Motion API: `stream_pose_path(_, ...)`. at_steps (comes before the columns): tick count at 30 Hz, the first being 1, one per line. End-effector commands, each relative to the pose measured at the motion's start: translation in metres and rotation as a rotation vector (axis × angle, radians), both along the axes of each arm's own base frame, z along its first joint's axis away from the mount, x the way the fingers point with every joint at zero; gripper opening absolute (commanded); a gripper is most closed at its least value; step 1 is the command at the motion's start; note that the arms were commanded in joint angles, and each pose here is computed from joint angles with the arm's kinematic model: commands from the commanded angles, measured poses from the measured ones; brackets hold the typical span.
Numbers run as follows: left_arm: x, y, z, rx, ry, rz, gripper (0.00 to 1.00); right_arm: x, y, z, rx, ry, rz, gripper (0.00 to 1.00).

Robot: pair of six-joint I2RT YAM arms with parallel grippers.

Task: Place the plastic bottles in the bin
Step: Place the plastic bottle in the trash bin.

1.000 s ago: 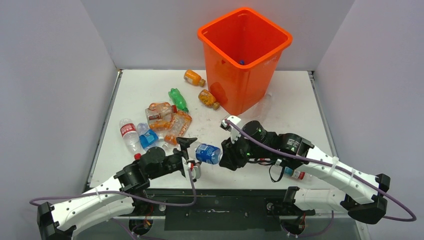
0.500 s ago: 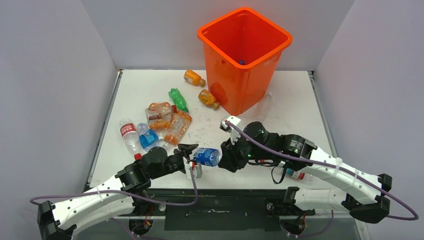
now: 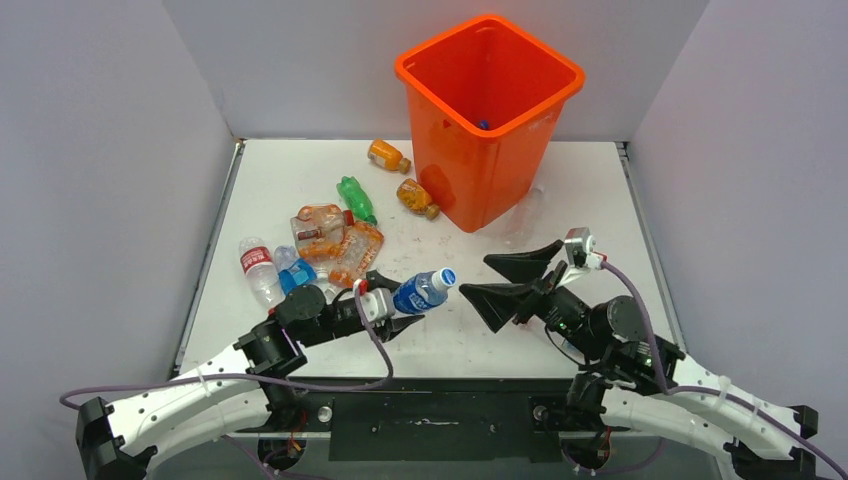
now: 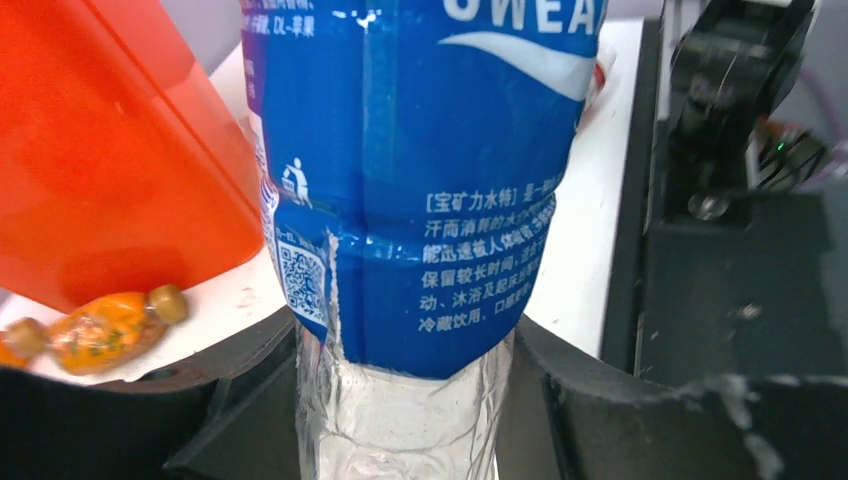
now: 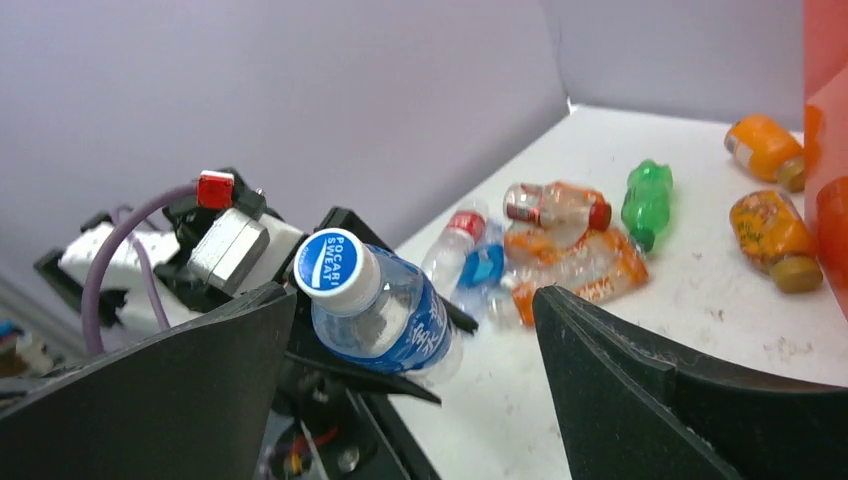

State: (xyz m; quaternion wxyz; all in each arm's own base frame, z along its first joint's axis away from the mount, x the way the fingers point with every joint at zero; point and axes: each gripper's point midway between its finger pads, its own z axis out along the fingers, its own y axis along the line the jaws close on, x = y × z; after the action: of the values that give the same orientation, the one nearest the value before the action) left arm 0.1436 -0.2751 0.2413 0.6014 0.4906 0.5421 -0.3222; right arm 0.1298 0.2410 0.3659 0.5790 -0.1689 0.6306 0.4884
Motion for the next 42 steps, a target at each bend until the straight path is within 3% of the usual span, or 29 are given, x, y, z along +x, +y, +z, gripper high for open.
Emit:
stream_pose_path(1,-0.003,-0.017,0.058,-0.260,0.188,-0.038,0.33,0.021,-0.010,0.052,0.344,-0.089,-0.126,0.94)
stream_pose_path(6,0.006,-0.026,0.045,-0.226,0.304,-0.011,0.31,0.032,0.009,0.054,0.390,-0.116,-0.135,0.96)
stream_pose_path(11,0.002,-0.030,0.043,-0.225,0.320,-0.043,0.30,0.053,0.022,0.040,0.355,-0.084,-0.208,0.97)
stream_pose_path(13,0.002,-0.029,0.043,-0.230,0.314,-0.044,0.29,0.062,0.022,0.033,0.337,-0.060,-0.256,0.90)
stream_pose_path(17,0.001,-0.026,0.044,-0.240,0.294,-0.038,0.27,0.070,0.027,0.021,0.298,-0.027,-0.287,0.68)
stream_pose_path(24,0.003,-0.024,0.045,-0.248,0.279,-0.028,0.28,0.064,0.054,0.019,0.231,-0.018,-0.187,0.38)
stream_pose_path(25,0.004,-0.023,0.045,-0.249,0.277,-0.020,0.28,0.061,0.060,0.023,0.213,-0.019,-0.160,0.28)
stream_pose_path(27,0.007,-0.021,0.046,-0.254,0.269,0.002,0.32,0.057,0.072,0.024,0.153,-0.014,-0.110,0.08)
stream_pose_path(30,0.011,-0.017,0.048,-0.264,0.245,0.032,0.46,0.051,0.078,0.031,0.099,-0.022,-0.067,0.05)
stream_pose_path(33,0.011,-0.013,0.049,-0.245,0.192,0.037,0.78,0.051,0.065,0.052,0.079,-0.068,-0.095,0.05)
stream_pose_path(34,0.012,-0.012,0.050,-0.245,0.175,0.044,0.98,0.051,0.059,0.064,0.081,-0.088,-0.113,0.05)
stream_pose_path(42,0.032,0.008,0.059,-0.308,0.119,0.199,0.96,0.057,-0.005,0.174,0.150,-0.289,-0.324,0.05)
